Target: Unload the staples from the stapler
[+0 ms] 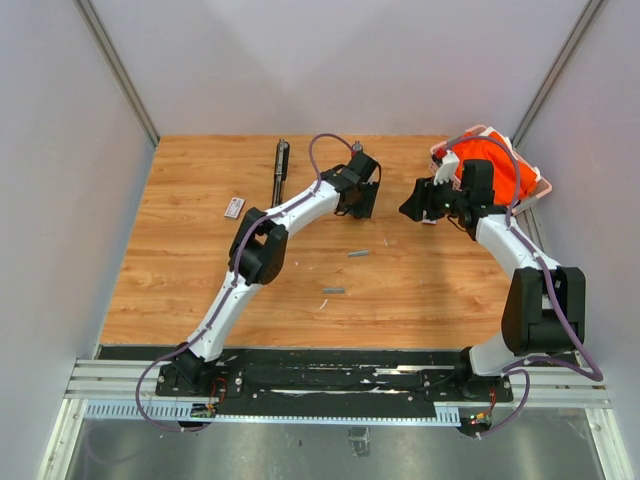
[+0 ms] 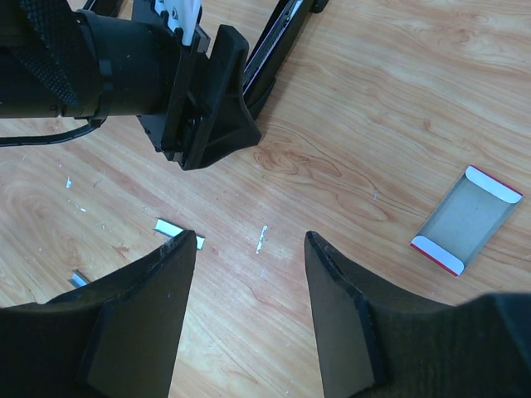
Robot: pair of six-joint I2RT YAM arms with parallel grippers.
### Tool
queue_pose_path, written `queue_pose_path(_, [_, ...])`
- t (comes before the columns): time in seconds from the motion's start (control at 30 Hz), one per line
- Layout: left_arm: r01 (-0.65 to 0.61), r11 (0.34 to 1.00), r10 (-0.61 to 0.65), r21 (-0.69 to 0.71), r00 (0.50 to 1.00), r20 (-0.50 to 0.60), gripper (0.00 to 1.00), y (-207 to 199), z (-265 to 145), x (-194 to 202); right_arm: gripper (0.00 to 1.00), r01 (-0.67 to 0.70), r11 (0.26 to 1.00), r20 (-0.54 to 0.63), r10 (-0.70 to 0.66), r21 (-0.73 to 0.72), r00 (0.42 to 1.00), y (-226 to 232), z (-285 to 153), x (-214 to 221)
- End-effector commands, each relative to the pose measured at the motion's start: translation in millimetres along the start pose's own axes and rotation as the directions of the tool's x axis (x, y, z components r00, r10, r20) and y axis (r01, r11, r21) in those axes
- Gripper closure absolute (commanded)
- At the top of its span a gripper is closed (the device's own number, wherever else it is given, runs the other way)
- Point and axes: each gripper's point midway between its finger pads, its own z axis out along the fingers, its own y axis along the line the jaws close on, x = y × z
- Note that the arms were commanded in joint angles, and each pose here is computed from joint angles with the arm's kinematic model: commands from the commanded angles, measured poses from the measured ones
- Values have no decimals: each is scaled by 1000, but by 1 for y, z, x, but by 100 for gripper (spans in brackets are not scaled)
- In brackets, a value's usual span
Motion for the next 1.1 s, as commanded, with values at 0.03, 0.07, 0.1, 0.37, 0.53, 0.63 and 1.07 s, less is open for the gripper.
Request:
queue_pose_path(0.03, [-17, 999, 17, -35, 1000, -16, 43, 3, 19, 10, 43, 10, 1000, 0, -10, 7, 1000, -3, 0, 1])
queue_pose_path(0.07, [-25, 999, 25, -45, 1000, -9, 41, 5, 20, 8, 43, 11, 1000, 1, -11, 7, 1000, -3, 0, 0])
queue_pose_path(0.1, [-33, 998, 33, -55, 999, -1, 41, 7, 21, 6, 43, 10, 1000, 0, -10, 7, 1000, -3, 0, 0])
queue_pose_path(0.37, [-76, 992, 81, -103, 996, 47, 33, 20, 18, -14, 43, 13, 1000, 3, -13, 9, 1000, -3, 0, 0])
queue_pose_path(0.53, [-108, 992, 113, -60, 989, 100, 18, 11, -16, -40, 41, 38, 999, 5, -39, 20, 999, -5, -2, -1])
queue_pose_path(0.63, [-126, 991, 131, -44, 982, 138, 13, 9, -48, -54, 39, 51, 998, 9, -52, 23, 999, -5, -4, -2])
queue_pose_path(1.07, [-337, 918, 374, -209, 912, 168, 2, 86, -205, -36, 36, 143, 963, -51, -135, 229, 990, -41, -19, -13])
